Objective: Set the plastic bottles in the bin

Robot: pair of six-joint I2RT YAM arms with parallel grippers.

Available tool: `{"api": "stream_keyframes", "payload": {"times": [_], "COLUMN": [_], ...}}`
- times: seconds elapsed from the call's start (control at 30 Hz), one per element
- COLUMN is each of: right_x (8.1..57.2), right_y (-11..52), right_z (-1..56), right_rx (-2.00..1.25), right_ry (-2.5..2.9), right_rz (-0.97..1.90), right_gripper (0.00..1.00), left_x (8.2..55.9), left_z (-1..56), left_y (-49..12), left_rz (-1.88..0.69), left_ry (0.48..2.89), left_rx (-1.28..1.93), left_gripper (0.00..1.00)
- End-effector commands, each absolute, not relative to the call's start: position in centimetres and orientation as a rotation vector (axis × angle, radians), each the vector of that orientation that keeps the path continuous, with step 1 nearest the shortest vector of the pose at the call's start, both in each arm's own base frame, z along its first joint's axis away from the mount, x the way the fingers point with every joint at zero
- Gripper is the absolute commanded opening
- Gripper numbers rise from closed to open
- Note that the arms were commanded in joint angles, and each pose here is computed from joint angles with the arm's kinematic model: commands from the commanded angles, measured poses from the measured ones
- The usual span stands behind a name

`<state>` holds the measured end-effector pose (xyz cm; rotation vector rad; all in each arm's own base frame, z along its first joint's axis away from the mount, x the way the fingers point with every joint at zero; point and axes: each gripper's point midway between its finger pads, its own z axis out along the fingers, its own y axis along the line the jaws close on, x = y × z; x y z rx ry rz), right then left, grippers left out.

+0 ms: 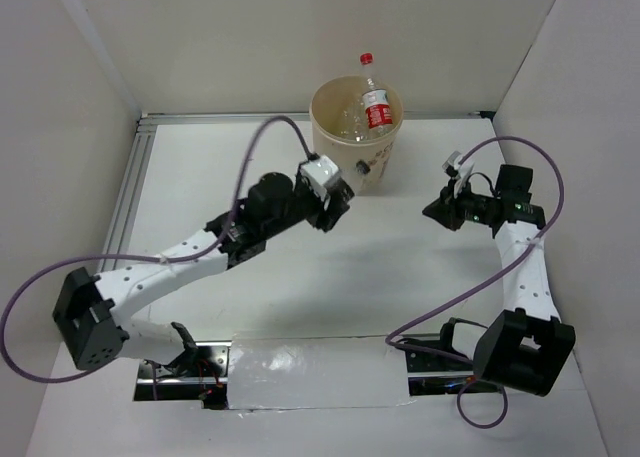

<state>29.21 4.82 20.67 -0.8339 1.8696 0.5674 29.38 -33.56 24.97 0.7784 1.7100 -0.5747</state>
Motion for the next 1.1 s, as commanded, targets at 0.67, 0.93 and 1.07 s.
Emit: {"api": "stream_keyframes", "payload": {"times": [0.67,0.93,1.07], "right_x": [25.1,26.9,30.1], "right_y": [5.4,4.8,1.8], "right_z": [15.6,16.3,18.2], "right_rx": [-0.922,-0.793,-0.509], "right_ry": [1.966,2.004,2.080], "right_rz": [0.514,0.507,0.366], "right_gripper": [0.75,1.00,1.00], "left_x": [54.4,51.9,47.1], "left_z": [36.4,39.3,40.4], "left_y": [-37.1,-35.7,-33.6], "left_rz": [-0.541,-0.528,-0.547], "left_ry": [1.530,1.501,1.509], "left_rx": [0.105,0.165,0.230], "left_gripper": [0.82,1.00,1.00]}}
